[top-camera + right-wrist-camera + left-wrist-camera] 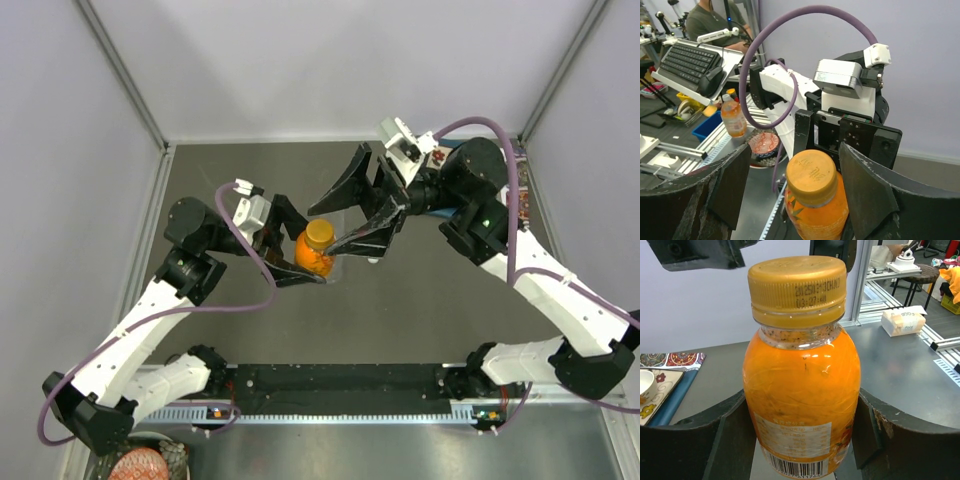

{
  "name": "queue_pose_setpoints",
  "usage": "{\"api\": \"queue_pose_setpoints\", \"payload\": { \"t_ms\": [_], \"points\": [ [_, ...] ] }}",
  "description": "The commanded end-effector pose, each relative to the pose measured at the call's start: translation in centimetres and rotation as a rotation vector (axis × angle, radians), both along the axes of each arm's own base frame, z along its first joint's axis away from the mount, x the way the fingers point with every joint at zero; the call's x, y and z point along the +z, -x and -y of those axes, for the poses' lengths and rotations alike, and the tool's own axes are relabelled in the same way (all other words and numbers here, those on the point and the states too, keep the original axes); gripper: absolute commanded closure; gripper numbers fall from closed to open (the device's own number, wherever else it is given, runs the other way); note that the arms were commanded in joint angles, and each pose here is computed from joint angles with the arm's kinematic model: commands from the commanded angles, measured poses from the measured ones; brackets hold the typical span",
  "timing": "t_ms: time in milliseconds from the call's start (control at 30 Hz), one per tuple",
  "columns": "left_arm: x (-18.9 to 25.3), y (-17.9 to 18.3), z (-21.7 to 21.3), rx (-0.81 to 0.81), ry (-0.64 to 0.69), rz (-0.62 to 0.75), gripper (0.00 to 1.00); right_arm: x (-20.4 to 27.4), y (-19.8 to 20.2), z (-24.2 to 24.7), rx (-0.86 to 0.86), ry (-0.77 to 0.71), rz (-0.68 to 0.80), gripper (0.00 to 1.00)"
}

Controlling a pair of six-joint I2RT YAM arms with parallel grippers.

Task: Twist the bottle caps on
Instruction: Screw the bottle cap onto the plastic bottle.

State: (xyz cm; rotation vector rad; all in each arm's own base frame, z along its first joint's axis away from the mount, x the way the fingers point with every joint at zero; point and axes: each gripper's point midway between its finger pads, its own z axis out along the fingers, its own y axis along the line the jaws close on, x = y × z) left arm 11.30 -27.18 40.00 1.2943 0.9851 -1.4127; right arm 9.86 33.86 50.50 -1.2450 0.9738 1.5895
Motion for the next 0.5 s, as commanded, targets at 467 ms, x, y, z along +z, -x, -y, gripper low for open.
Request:
{"api": "queue_pose_setpoints", "payload": {
  "t_ms": [467],
  "points": [
    [2.1,0.6,-0.2,-0.005,0.052,0.061,1.00,-0.5,-0.2,-0.7,0.045,-0.024,0.007,0.45]
  ]
}}
